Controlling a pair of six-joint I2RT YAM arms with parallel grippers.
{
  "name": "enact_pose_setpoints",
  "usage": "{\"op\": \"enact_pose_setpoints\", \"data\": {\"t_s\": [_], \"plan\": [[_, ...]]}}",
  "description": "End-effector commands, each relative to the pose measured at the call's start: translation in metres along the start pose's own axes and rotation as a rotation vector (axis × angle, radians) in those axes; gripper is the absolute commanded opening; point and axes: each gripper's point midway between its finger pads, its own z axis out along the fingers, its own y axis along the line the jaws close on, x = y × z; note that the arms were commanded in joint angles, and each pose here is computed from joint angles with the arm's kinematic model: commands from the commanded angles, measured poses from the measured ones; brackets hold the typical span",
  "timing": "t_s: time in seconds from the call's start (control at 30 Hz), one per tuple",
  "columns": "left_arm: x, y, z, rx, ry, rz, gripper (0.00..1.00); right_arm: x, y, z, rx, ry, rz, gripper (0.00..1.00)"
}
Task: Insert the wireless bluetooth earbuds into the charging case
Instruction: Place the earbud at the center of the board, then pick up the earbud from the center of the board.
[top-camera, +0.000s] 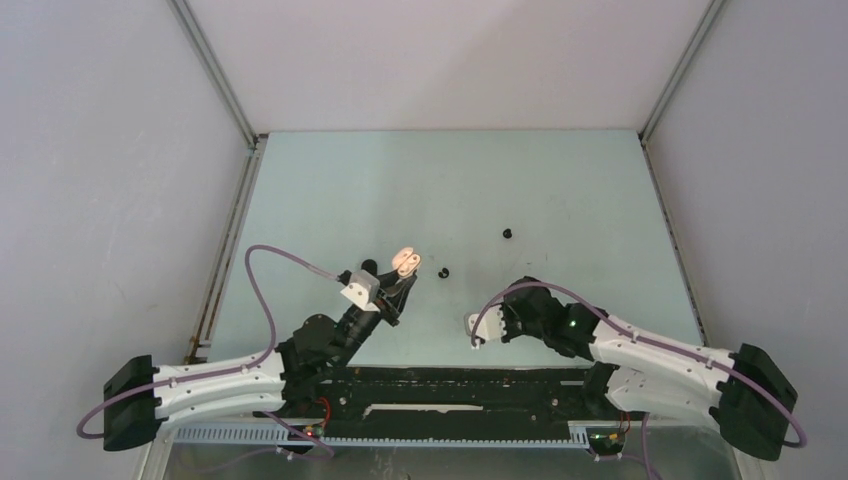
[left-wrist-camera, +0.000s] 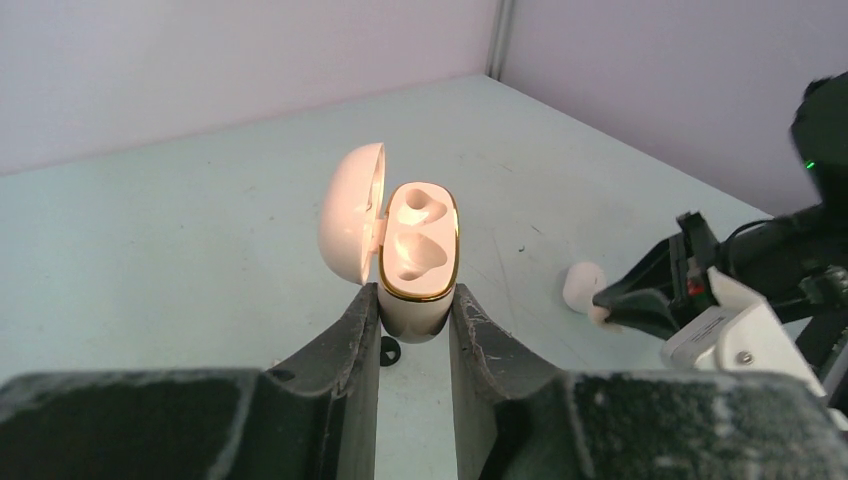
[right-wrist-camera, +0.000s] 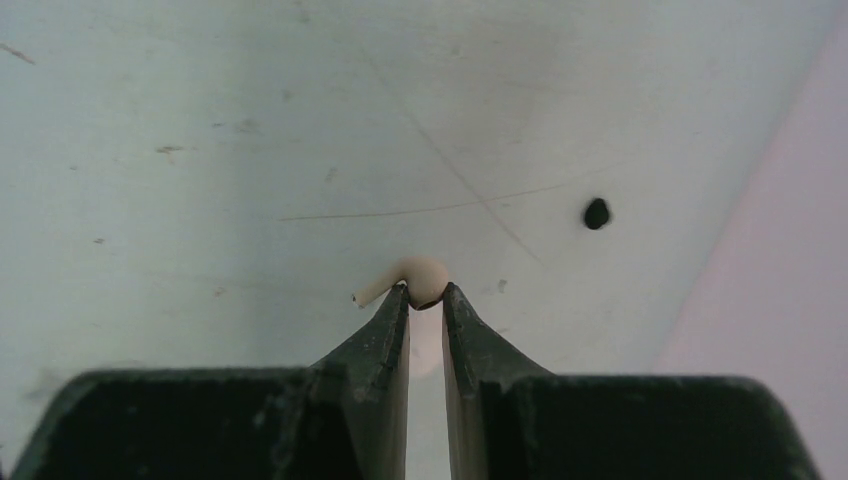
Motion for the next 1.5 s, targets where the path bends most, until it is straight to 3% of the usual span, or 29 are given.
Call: {"op": "enact_pose_setpoints", "data": {"t_s": [0.0, 0.33, 0.5, 0.87, 1.03, 1.2, 1.47], "plan": [[-0.011, 0.009, -0.002, -0.041, -0.016, 0.039, 0.0, -0.006, 0.011, 0.009, -0.085, 0.001, 0.1, 0.0], [-0.018, 0.007, 0.0, -0.027, -0.025, 0.059, 0.0, -0.01, 0.013, 0.035, -0.234, 0.086, 0.226, 0.0], [-0.02, 0.004, 0.001, -0.013, -0.021, 0.074, 0.0, -0.01, 0.014, 0.047, -0.362, 0.185, 0.353, 0.11], [-0.023, -0.001, 0.004, 0.012, -0.016, 0.089, 0.0, -0.007, -0.012, 0.041, -0.306, 0.126, 0.426, 0.3], [-0.022, -0.004, 0.006, 0.019, -0.01, 0.09, 0.0, -0.002, -0.02, 0.036, -0.281, 0.114, 0.459, 0.32], [-0.023, -0.002, 0.005, 0.012, -0.013, 0.087, 0.0, -0.01, -0.036, 0.014, -0.249, 0.053, 0.641, 0.32], [-0.027, -0.002, 0.007, 0.004, -0.009, 0.092, 0.0, -0.024, 0.008, 0.004, -0.554, 0.043, 0.98, 0.31]]}}
